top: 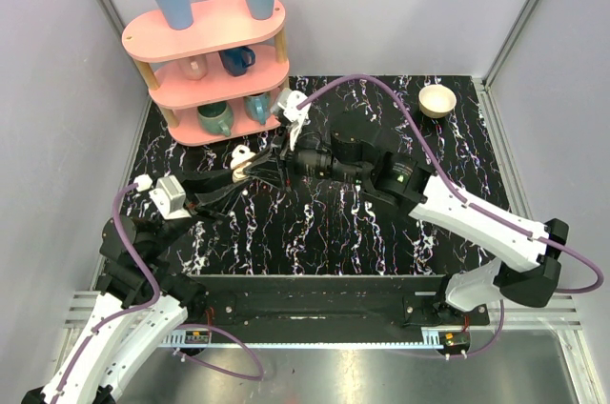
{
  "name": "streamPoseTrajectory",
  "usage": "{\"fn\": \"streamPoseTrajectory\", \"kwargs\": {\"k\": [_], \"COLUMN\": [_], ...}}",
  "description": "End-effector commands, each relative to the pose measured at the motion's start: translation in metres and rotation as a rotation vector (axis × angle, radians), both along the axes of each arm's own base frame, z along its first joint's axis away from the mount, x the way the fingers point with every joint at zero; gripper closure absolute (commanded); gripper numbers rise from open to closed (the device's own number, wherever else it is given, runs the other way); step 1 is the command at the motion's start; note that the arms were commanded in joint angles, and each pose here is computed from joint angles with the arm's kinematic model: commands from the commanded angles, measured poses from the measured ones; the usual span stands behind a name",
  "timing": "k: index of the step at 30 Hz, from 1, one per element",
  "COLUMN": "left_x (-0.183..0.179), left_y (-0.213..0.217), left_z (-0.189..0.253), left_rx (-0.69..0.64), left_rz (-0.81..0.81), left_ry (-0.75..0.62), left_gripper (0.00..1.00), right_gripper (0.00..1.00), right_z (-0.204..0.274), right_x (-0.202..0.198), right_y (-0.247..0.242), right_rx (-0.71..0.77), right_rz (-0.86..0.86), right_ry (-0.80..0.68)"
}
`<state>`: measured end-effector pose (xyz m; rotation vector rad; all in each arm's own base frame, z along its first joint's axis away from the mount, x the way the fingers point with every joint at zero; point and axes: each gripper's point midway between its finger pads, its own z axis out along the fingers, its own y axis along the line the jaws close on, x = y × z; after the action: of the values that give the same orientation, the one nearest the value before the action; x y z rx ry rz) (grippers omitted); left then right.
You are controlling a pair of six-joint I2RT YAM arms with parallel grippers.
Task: Insert the wireless bluetooth earbuds into the charging case
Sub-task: Insert the left earbud into the left side groove of the charging case.
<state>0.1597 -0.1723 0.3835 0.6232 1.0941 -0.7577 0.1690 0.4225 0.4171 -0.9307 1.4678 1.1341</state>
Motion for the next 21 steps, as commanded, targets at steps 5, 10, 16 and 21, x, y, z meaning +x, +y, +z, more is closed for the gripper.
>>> {"fn": "streamPoseTrajectory", "kwargs": {"k": [5,10,16,21], "left_x": [-0.007,-0.004,-0.003,-0.005], "left_y": [-0.005,-0.003,-0.003,-0.004], "left_z": [0.007,0.006,0.003,0.002], "left_rx": [0.043,0.056,0.072,0.079], "left_rz": [-0.039,-0.023,-0.015,-0.026], "left_ry": [-0.05,-0.05,-0.043,-0.042], "left_gripper": [1.0,1.0,1.0,1.0], "right_gripper": [0.85,0.87,0.88,0.88], "right_z": [0.002,-0.003,0.002,0.0], "right_x": [0.002,0.002,0.002,0.001], "right_y": [-0.002,-0.006,-0.015,-0.015], "right_rx": [-0.124,-0.184,-0.197,-0.21], "right_rz": [0.038,0.04,0.025,0.034], "right_ry": [-0.088,-0.105,-0.133,-0.135]}}
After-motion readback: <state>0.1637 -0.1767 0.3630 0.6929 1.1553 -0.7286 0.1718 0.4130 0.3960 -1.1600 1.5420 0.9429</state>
